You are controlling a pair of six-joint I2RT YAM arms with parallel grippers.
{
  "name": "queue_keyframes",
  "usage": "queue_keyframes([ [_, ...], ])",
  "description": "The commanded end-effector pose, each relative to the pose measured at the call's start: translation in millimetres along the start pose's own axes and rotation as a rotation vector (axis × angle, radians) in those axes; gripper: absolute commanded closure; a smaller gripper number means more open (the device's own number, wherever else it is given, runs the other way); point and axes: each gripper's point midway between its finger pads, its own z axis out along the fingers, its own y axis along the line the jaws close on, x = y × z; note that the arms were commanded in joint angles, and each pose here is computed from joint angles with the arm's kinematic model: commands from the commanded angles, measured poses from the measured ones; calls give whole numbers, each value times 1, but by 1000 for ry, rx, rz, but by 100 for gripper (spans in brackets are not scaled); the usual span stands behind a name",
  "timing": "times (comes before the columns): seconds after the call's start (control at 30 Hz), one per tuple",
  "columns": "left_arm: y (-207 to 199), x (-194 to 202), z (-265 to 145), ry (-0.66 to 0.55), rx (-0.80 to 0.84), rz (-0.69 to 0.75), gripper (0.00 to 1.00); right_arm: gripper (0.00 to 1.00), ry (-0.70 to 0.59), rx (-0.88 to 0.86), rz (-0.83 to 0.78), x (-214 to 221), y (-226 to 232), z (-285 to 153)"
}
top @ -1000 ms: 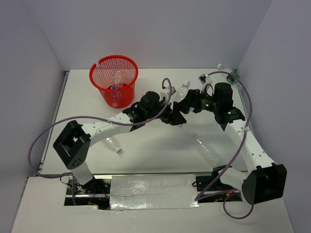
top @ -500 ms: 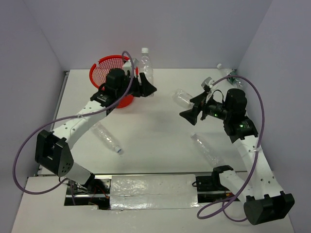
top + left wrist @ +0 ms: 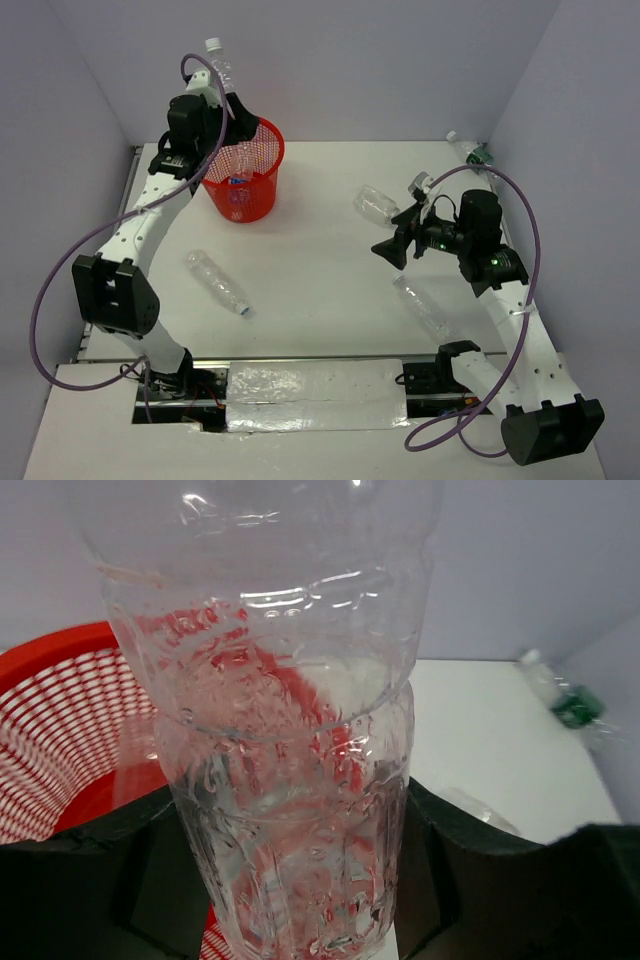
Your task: Put the plastic bottles in the bin
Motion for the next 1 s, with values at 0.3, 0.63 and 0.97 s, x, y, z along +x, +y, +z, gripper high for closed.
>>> queue_keyframes([
  [0.3,59,30,23,64,-180,-17,33,0,68,39,-36,29,-5,-6],
  [0.63,58,47,20,109,-163,-51,11,1,124,47,-39,44,-11,-4],
  [0.97,41,23,2,78,-127,-35,1,0,302,58,-48,82,-18,-12],
])
